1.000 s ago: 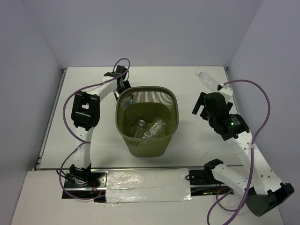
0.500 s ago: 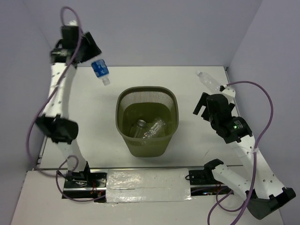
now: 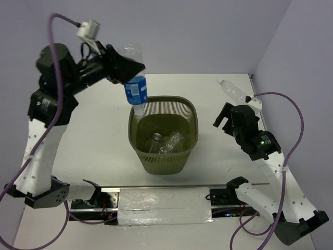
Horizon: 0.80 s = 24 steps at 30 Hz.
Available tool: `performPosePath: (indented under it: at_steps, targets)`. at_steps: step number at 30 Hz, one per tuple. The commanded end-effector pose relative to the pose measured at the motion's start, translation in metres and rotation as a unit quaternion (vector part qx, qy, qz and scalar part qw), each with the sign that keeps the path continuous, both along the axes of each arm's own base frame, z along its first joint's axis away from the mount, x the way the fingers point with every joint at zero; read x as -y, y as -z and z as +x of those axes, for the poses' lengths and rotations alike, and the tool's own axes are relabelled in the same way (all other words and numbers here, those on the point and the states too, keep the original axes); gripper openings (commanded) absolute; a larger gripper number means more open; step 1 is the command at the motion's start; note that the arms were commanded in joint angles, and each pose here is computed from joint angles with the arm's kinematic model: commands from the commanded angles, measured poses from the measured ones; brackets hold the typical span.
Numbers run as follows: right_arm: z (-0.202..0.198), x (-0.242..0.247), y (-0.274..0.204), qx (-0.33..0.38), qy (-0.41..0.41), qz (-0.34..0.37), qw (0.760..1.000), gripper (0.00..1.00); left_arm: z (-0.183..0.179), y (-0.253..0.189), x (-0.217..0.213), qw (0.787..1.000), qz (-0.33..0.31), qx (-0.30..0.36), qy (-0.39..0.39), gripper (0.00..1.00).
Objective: Put the plastic bottles in the bin
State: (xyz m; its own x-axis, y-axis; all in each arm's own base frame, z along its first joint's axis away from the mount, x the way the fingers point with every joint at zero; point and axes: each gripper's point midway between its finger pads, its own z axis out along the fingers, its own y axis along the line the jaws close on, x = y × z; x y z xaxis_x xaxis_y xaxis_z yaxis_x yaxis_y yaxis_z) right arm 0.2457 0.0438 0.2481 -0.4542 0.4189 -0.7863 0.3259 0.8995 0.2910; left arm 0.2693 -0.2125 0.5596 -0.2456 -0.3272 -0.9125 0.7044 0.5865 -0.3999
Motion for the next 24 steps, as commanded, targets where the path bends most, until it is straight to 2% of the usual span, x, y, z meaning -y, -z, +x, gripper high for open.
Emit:
performPosePath:
  at_steps: [1,8,11,12,14,15,20,23,24]
  targets:
    - [0.003,-0.002,-0.023,0.042,0.008,0.031,0.999,1.0,0.007,0.037,0.027,0.998,0.014,-0.043,0.046,0.46]
    - [0.001,0.0,-0.017,0.036,0.014,0.031,0.999,1.0,-0.007,0.091,0.056,0.991,0.01,-0.089,0.097,0.46]
    - [0.002,-0.001,-0.016,0.037,0.016,0.036,0.999,1.0,-0.009,0.11,0.062,0.989,0.017,-0.11,0.096,0.52]
    - [0.004,-0.001,-0.017,0.037,0.019,0.039,0.998,1.0,-0.008,0.113,0.062,0.989,0.02,-0.113,0.093,0.66]
    - [0.006,-0.001,-0.018,0.037,0.021,0.042,0.998,1.0,-0.009,0.115,0.062,0.989,0.024,-0.117,0.089,0.85]
    - [0.007,-0.002,-0.02,0.036,0.02,0.044,0.998,1.0,-0.009,0.115,0.062,0.988,0.028,-0.122,0.089,0.99]
    - [0.016,0.003,-0.03,0.031,0.031,0.027,0.999,1.0,-0.005,0.104,0.057,0.991,0.043,-0.108,0.065,0.99]
    - [0.027,0.011,-0.044,0.028,0.032,-0.001,0.999,1.0,0.003,0.085,0.046,0.994,0.054,-0.088,0.027,0.99]
    - [0.032,0.023,-0.045,0.021,0.05,-0.008,0.998,1.0,0.007,0.065,0.04,0.996,0.051,-0.072,0.006,0.99]
